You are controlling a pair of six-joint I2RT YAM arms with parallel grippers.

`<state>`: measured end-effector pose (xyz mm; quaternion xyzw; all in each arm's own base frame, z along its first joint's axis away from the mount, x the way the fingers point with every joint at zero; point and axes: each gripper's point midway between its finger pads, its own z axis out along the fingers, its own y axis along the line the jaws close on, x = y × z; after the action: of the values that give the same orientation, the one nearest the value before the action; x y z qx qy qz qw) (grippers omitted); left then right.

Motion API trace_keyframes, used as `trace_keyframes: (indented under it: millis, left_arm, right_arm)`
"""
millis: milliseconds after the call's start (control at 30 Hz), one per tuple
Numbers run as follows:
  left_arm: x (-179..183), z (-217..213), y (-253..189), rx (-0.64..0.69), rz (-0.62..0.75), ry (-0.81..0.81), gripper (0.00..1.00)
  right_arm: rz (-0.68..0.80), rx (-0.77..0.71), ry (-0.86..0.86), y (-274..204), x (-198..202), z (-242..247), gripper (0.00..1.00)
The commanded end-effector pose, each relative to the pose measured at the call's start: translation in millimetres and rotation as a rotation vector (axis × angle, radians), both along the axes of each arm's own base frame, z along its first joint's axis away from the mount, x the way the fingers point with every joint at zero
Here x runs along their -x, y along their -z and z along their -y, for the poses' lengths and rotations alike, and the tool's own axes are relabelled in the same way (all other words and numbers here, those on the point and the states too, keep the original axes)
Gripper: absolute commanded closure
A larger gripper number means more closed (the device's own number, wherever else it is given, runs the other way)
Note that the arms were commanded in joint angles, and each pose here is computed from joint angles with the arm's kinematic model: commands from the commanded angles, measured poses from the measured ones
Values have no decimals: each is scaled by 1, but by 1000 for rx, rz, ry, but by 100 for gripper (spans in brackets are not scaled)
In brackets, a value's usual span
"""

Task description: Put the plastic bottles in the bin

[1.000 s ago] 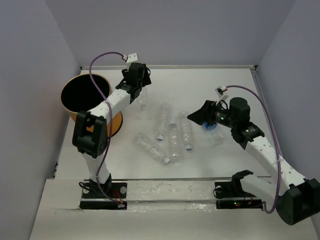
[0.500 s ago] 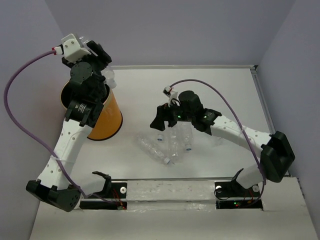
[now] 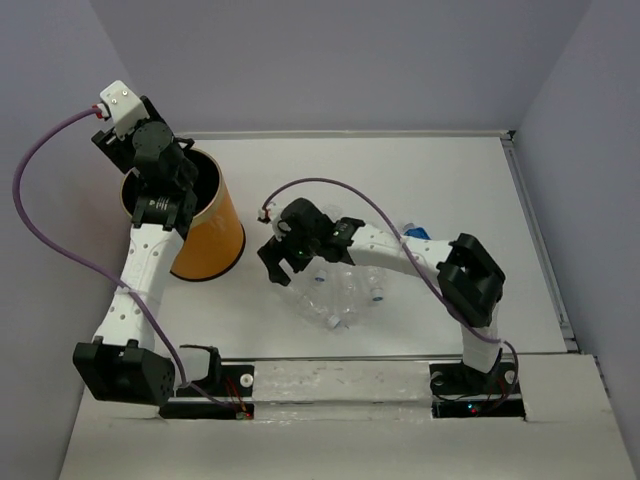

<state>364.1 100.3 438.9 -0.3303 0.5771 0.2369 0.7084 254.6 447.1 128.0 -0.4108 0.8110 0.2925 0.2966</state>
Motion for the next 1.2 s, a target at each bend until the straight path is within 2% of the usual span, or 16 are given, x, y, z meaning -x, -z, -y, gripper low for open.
trace_keyframes:
  millis: [0, 100, 233, 433, 533, 567, 633, 700, 767, 900, 933, 1033, 1133, 1167]
  left_arm:
    - [2, -5, 7, 18, 70, -40, 22]
    - [-3, -1, 32, 43, 56, -13, 1]
    - [1, 4, 45, 72, 41, 30, 1]
    - [29, 27, 18, 133, 150, 212, 1]
    - [34, 48, 12, 153, 133, 342, 1]
    - [39, 54, 8, 161, 141, 384, 1]
    - [42, 73, 4, 179, 126, 502, 1]
    - [44, 95, 10, 201, 78, 626, 1]
    - [52, 110, 6, 209, 80, 718, 1]
    - [72, 147, -7, 237, 96, 939, 1]
    - [79, 161, -12, 248, 101, 1021, 1]
    - [111, 185, -40, 273, 169, 1188, 1]
    - [152, 187, -77, 247, 279, 1244, 1]
    - [173, 185, -94, 222, 334, 1254, 1]
  right_arm:
    - [111, 83, 12, 1, -8, -6, 2]
    - [116, 125, 29, 15, -13, -3, 2]
    - [91, 169, 23, 37, -9, -4, 2]
    - [75, 208, 22, 60, 3, -13, 11]
    - [80, 217, 58, 65, -3, -15, 22]
    - [84, 221, 72, 66, -6, -16, 35]
    - [79, 209, 92, 63, -8, -18, 52]
    - [86, 179, 127, 46, -10, -17, 57]
    - [90, 132, 147, 22, -9, -17, 59]
    - [115, -82, 142, -79, 3, -18, 61]
    - [149, -159, 148, -119, 6, -14, 61]
    - [258, -317, 181, -203, -2, -12, 63]
    - [364, -450, 209, -267, -13, -17, 63]
    - [426, -529, 224, -301, -21, -23, 64]
